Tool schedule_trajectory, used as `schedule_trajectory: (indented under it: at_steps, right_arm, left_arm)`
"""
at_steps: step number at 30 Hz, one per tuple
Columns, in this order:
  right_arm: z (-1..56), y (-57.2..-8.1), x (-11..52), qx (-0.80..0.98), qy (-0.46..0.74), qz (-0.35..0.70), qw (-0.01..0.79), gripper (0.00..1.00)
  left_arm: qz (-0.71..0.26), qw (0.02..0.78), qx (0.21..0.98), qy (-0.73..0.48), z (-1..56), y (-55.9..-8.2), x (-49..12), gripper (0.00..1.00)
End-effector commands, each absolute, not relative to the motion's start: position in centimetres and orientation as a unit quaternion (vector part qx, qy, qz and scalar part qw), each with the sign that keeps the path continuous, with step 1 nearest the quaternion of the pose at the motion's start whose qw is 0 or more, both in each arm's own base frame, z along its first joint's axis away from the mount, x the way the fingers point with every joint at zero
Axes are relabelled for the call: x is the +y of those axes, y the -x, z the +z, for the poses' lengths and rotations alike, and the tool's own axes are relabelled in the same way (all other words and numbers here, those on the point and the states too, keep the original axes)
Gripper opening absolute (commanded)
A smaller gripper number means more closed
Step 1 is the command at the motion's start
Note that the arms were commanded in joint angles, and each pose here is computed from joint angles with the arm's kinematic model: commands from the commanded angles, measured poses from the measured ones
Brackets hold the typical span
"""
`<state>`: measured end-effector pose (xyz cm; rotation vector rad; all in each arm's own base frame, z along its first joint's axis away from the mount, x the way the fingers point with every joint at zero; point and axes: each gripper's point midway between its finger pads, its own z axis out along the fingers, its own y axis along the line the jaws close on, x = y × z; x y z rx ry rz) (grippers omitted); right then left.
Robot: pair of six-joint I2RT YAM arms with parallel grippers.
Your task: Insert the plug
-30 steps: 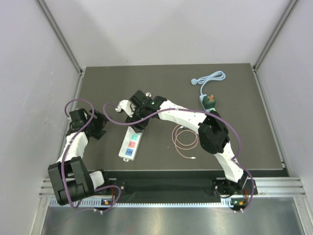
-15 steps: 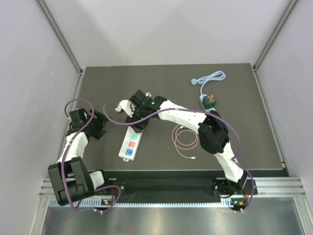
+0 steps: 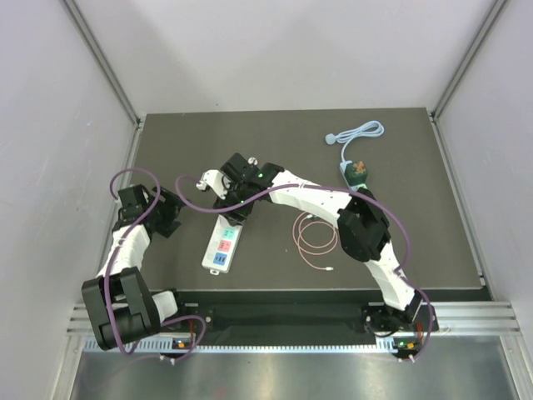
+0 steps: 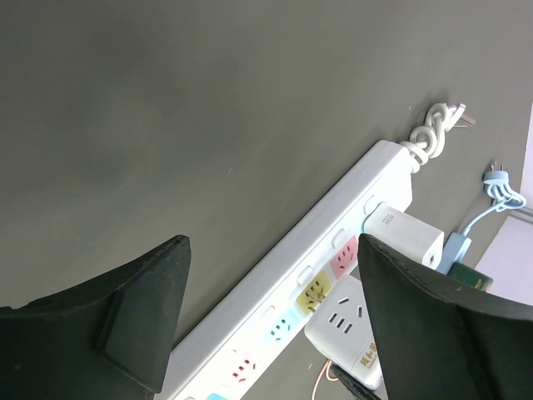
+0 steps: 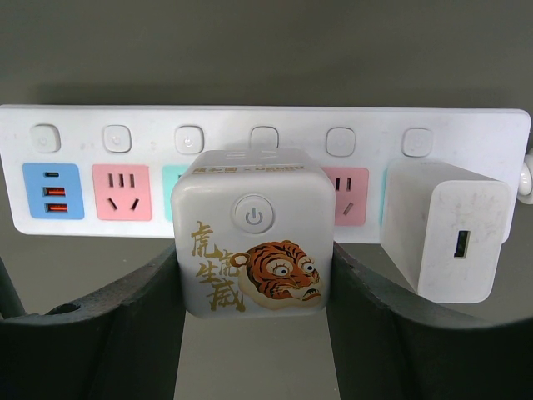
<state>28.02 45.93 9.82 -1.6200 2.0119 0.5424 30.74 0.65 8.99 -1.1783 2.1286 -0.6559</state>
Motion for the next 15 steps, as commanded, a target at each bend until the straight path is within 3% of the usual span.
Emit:
schedule_trajectory:
  at_steps: [1,8,15]
  right_arm:
    - [12.9,-28.6,46.9,0.725,0.591,0.208,0.286,0.0]
    - [11.5,-28.9,46.1,0.735,0.586,0.191,0.284,0.0]
    - [14.9,-28.9,46.8,0.721,0.581,0.212,0.312,0.0]
  left_arm:
    - [-0.248,0.343,0.797,0.431,10.6,-31.7,1.3,0.85]
    - [-0.249,0.344,0.797,0.43,10.7,-31.6,1.3,0.85]
    - [-0.251,0.344,0.796,0.429,10.8,-31.6,1.2,0.85]
